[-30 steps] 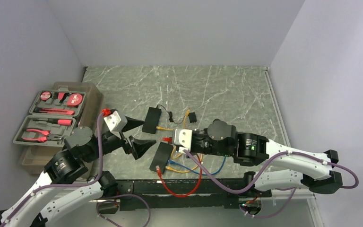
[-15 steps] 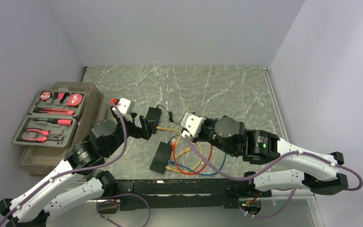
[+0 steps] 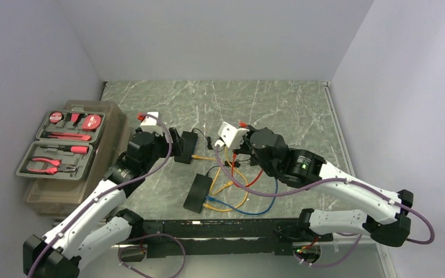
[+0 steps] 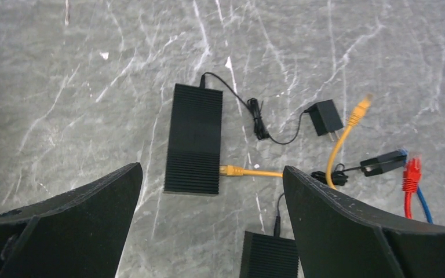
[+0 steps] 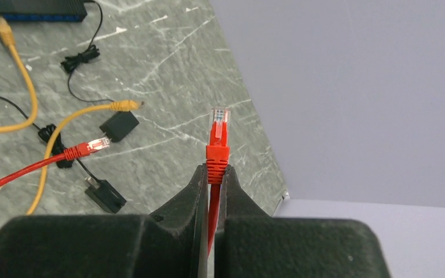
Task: Insert the plug into the switch port
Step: Pick up the connector from the center of the board, then insert the connector into the switch port.
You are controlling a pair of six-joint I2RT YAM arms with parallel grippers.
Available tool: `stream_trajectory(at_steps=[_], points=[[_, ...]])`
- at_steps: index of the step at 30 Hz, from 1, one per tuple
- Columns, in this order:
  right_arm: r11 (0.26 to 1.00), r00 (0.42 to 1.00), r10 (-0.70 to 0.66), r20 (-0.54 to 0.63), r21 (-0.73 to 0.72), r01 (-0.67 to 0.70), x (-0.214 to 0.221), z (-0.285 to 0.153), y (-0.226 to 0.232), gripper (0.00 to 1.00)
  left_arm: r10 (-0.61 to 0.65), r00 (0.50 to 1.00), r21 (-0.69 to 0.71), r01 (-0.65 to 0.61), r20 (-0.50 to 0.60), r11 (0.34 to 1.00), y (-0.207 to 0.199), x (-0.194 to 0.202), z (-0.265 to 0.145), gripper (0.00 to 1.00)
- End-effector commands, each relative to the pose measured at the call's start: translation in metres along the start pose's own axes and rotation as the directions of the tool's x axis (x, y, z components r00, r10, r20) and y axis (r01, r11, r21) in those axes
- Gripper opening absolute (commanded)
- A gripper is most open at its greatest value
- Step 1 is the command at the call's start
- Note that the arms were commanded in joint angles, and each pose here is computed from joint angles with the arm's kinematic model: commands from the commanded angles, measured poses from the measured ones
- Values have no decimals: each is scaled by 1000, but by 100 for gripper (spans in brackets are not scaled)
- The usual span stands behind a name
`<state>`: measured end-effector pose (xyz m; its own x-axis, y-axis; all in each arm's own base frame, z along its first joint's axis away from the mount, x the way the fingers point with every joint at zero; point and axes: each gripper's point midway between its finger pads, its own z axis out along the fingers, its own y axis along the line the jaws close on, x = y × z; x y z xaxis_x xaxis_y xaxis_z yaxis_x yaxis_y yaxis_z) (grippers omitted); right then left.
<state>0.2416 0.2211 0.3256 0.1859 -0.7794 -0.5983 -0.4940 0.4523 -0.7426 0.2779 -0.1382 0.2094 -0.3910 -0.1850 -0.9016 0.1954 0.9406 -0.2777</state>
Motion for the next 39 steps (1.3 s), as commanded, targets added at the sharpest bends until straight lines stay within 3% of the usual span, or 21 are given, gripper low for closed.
stream_trajectory(at_steps=[1,6,13,18,29,39], points=[[999,999,-38,24,-29,38,-2,20,2,0,-77,996,52,75,46,996,-5,-6,20,98],[992,996,-72,54,-104,77,12,52,14,0,-98,994,38,97,49,995,7,4,39,98],[965,998,-7,66,-262,24,32,103,38,0,-161,987,19,161,19,987,32,18,59,96],[937,987,52,154,-350,5,17,126,58,0,-200,979,19,201,-26,979,45,34,75,96],[816,972,127,198,-578,11,1,172,120,0,-321,938,110,335,-128,936,58,72,107,93],[712,970,200,139,-701,-46,8,210,170,0,-356,913,138,386,-202,912,60,95,120,89]])
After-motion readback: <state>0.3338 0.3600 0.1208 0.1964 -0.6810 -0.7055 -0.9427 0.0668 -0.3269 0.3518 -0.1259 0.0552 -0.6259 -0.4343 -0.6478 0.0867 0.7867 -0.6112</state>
